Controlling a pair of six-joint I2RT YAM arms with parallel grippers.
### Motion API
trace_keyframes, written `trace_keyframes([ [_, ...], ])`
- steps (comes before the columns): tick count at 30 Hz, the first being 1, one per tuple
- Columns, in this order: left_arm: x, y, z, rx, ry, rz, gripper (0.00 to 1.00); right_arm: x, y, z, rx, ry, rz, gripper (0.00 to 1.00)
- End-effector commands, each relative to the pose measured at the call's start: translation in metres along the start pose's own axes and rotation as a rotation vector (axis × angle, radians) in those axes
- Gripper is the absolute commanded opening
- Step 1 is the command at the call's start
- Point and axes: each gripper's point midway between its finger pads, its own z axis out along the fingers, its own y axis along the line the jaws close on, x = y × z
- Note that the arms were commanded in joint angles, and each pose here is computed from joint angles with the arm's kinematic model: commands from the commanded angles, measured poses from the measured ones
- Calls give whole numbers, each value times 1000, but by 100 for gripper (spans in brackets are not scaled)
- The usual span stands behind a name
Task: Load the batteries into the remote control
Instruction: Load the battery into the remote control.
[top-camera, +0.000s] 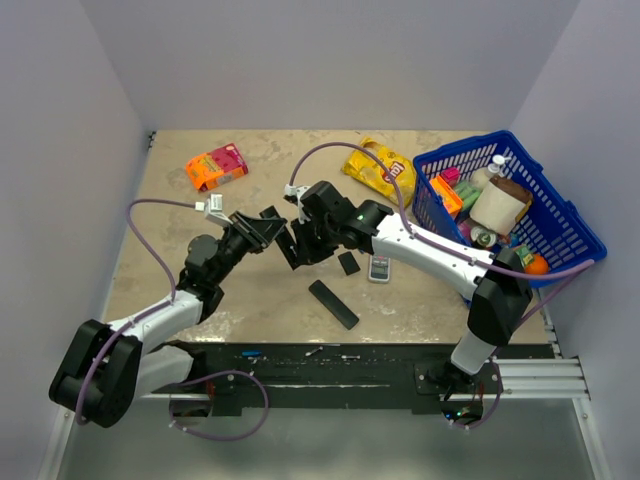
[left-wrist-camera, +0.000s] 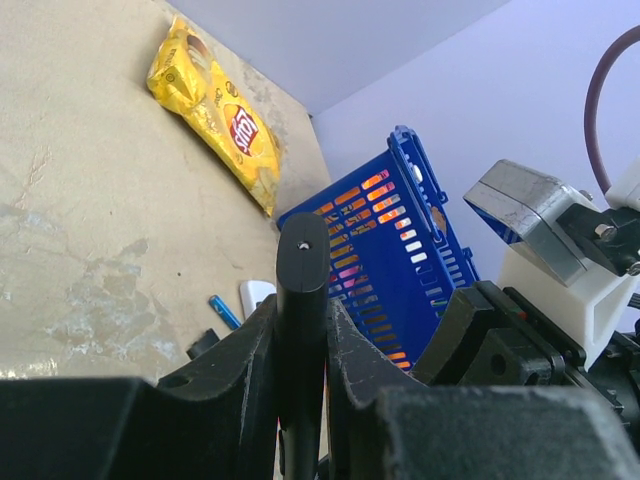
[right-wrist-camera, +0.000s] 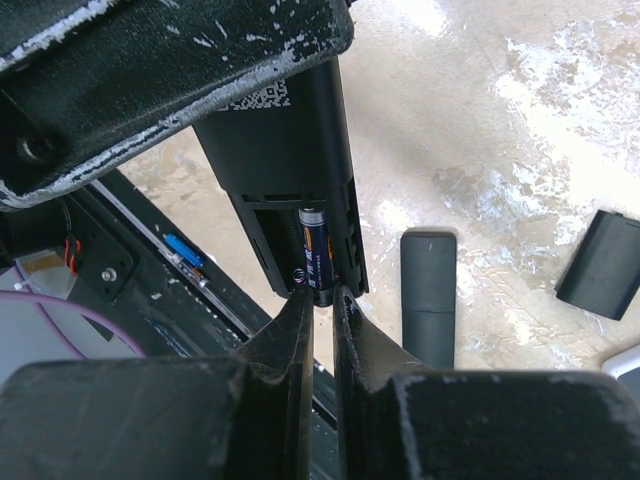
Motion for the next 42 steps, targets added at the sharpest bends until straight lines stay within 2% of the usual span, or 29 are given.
trace_keyframes([
  [1, -2, -38, -4, 145, 2, -20, 0, -27, -2, -2, 14, -98, -8, 12],
  [5, 1, -29, -9, 123, -12, -105, 0, -26, -1, -3, 10, -86, -8, 13],
  [9, -1, -23, -8, 106, -34, -113, 0, -21, -2, -1, 12, -61, -5, 12],
  [22, 0, -26, -4, 123, -2, 108, 0, -25, 5, -6, -10, -37, -32, 4],
  [27, -1, -26, -3, 116, 1, 141, 0, -29, 6, -7, -15, -52, -39, 2],
  [37, -3, -28, -9, 125, -38, -50, 0, -21, 5, 1, -17, -22, -35, 6],
  [42, -2, -24, -11, 118, -38, -93, 0, -22, 4, -1, -11, -24, -34, 12],
])
